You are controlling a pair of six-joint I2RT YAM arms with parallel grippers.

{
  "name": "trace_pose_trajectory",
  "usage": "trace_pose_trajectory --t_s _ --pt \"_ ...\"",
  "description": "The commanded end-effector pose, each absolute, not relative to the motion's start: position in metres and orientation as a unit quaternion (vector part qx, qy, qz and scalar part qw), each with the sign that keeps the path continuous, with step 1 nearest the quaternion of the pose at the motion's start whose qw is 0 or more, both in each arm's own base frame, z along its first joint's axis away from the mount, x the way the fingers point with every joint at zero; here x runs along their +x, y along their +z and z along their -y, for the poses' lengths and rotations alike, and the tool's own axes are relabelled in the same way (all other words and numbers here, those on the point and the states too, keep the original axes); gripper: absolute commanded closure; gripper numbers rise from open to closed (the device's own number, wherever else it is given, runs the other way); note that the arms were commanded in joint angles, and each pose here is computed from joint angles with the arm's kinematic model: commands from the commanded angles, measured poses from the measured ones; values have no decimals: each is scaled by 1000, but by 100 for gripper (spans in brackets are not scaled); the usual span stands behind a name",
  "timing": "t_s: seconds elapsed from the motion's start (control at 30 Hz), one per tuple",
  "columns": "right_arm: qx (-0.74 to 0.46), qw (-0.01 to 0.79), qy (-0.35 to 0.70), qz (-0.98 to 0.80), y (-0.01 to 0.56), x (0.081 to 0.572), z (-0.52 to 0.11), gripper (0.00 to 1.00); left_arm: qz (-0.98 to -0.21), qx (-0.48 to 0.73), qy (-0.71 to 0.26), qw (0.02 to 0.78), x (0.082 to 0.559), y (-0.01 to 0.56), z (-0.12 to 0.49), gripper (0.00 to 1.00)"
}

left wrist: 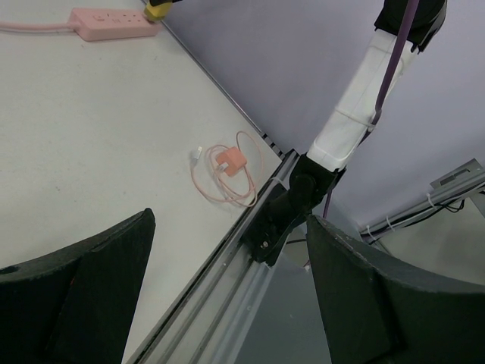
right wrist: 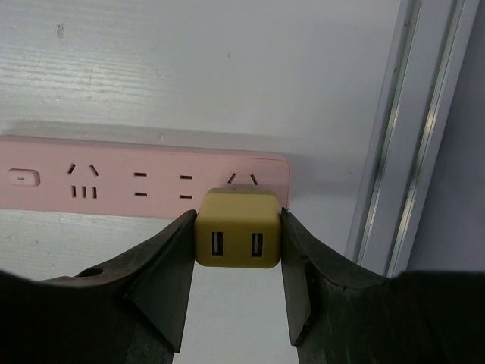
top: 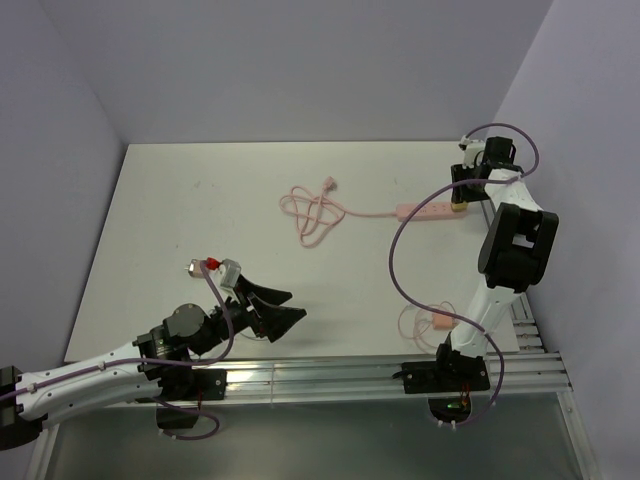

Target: Insert the plug

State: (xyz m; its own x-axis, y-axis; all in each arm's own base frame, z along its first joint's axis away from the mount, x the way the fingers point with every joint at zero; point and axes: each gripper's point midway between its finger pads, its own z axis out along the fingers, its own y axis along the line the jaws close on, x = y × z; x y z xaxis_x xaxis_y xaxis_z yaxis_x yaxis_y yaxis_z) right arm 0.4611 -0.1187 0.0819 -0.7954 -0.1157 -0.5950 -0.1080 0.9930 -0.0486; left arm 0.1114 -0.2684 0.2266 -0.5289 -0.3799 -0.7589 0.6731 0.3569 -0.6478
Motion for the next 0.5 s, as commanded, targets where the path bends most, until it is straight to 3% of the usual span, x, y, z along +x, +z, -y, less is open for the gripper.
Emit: trace_pose_trajectory --t_s 0.0,0.47 --pt "-69 313 -25 -947 86 465 127 100 -662 111 -568 476 111 235 270 13" --pt "-40 233 -37 -971 38 400 134 100 -650 107 -575 485 111 244 266 14"
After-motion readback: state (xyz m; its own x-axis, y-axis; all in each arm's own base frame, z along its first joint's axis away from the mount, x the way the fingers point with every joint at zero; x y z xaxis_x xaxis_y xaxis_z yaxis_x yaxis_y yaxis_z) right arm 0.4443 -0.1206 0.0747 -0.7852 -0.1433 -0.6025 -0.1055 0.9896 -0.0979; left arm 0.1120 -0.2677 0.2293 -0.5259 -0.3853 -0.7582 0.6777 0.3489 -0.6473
